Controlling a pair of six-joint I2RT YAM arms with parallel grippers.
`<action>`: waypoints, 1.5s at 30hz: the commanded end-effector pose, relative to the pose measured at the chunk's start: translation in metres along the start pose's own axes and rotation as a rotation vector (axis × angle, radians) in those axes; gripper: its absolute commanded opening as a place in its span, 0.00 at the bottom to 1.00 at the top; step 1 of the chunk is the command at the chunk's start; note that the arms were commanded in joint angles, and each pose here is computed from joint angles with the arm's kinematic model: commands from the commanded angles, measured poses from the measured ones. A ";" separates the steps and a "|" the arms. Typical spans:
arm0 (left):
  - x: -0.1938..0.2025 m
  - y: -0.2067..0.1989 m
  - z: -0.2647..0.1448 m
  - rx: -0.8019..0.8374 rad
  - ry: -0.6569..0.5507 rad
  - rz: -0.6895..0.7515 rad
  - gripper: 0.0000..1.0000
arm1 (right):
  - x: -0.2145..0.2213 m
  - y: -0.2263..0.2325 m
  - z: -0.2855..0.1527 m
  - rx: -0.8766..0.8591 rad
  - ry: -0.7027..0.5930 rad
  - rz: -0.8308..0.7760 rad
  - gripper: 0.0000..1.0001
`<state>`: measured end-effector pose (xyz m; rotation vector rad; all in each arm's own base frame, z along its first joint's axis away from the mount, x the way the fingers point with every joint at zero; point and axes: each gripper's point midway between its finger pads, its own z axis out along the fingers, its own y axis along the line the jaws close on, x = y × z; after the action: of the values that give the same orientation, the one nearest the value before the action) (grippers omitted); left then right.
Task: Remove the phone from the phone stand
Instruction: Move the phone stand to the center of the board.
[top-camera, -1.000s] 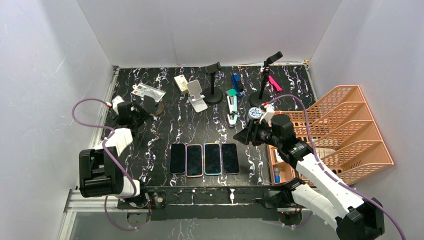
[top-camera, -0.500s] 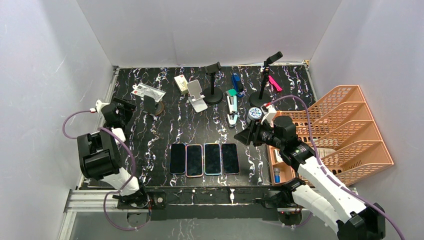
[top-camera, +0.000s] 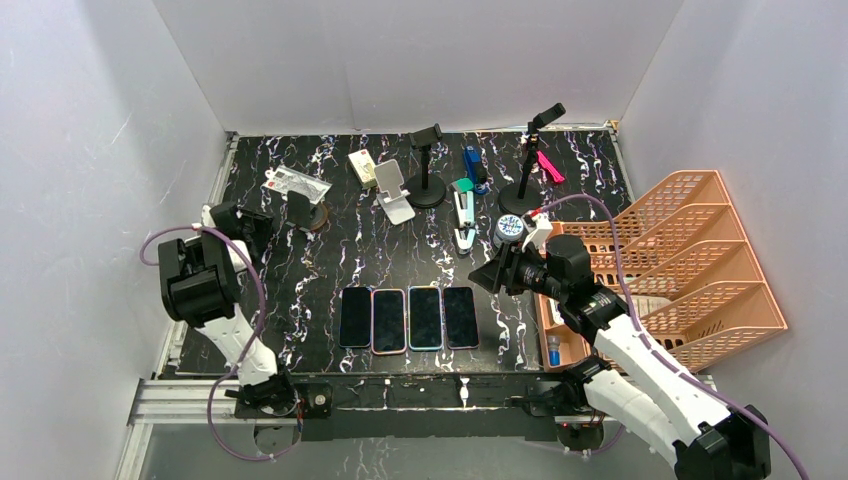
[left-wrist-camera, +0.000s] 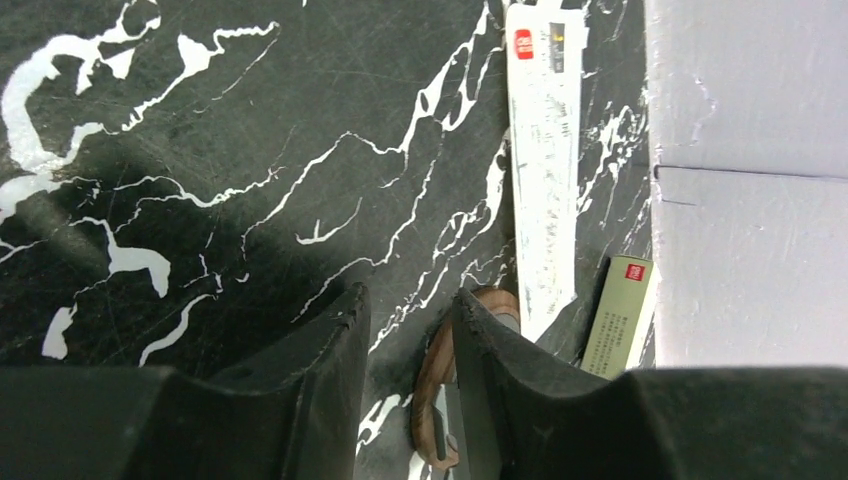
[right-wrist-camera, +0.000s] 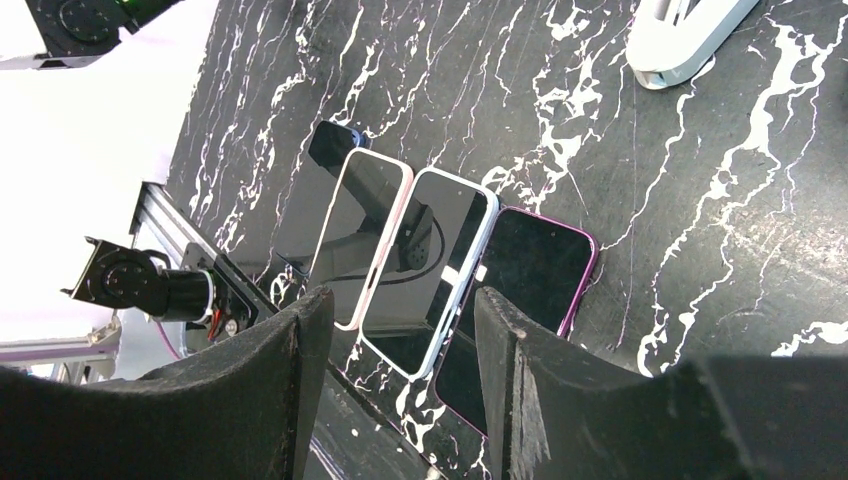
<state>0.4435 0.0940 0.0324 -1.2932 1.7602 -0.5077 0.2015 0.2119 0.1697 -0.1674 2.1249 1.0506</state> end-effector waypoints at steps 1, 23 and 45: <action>0.012 -0.007 0.010 0.006 0.047 -0.009 0.32 | -0.008 0.004 0.002 -0.026 -0.040 -0.013 0.61; 0.095 -0.012 -0.001 0.086 0.210 0.010 0.22 | -0.003 0.002 0.002 -0.023 -0.027 -0.009 0.61; 0.148 -0.029 0.007 0.111 0.312 0.060 0.22 | 0.000 -0.001 -0.005 -0.003 -0.033 -0.007 0.61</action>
<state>0.4654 -0.0386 0.0179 -1.0972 1.8848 -0.8181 0.1961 0.2083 0.1617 -0.1608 2.1349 1.0461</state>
